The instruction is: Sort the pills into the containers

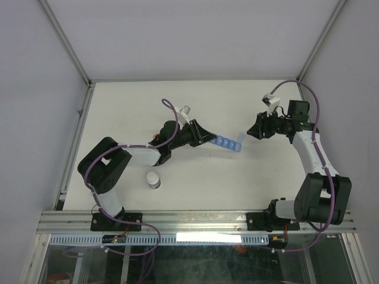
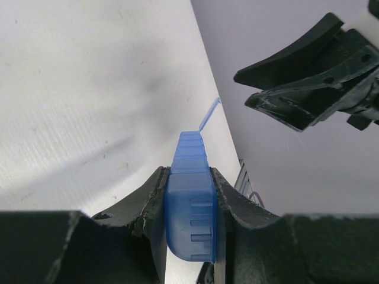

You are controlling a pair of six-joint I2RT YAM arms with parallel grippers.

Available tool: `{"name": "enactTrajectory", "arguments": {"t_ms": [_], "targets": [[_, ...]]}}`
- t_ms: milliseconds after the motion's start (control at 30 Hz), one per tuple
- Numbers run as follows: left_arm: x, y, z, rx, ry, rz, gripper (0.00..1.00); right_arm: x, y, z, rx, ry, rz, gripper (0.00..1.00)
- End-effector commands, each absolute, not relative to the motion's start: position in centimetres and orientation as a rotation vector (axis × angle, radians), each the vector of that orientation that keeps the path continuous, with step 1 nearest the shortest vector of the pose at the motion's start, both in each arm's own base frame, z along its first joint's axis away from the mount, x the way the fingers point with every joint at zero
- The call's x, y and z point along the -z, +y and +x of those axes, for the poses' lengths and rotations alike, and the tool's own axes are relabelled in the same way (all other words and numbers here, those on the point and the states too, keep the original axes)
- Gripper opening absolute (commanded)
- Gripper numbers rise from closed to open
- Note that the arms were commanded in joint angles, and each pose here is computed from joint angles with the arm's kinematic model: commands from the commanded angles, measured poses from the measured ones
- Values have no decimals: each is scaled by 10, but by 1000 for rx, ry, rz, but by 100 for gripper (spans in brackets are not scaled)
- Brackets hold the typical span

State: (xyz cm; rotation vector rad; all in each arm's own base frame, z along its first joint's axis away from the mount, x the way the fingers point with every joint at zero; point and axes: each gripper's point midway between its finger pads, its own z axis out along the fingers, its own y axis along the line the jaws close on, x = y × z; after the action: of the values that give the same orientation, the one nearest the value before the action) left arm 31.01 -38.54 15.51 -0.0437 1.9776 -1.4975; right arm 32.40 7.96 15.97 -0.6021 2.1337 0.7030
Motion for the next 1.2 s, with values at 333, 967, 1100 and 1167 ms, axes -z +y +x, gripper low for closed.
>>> {"name": "enactTrajectory", "arguments": {"t_ms": [333, 967, 1100, 1167], "targets": [[-119, -396, 325, 1384, 1983, -195, 4, -169, 90, 317, -784, 2078, -662, 48], [-110, -372, 333, 1176, 2077, -167, 59, -168, 92, 313, -815, 2080, -669, 47], [-120, -365, 338, 1107, 2067, -118, 61, -167, 94, 310, -827, 2079, -681, 47], [-127, -363, 340, 1082, 2060, -85, 62, -165, 95, 309, -842, 2086, -684, 47]]}}
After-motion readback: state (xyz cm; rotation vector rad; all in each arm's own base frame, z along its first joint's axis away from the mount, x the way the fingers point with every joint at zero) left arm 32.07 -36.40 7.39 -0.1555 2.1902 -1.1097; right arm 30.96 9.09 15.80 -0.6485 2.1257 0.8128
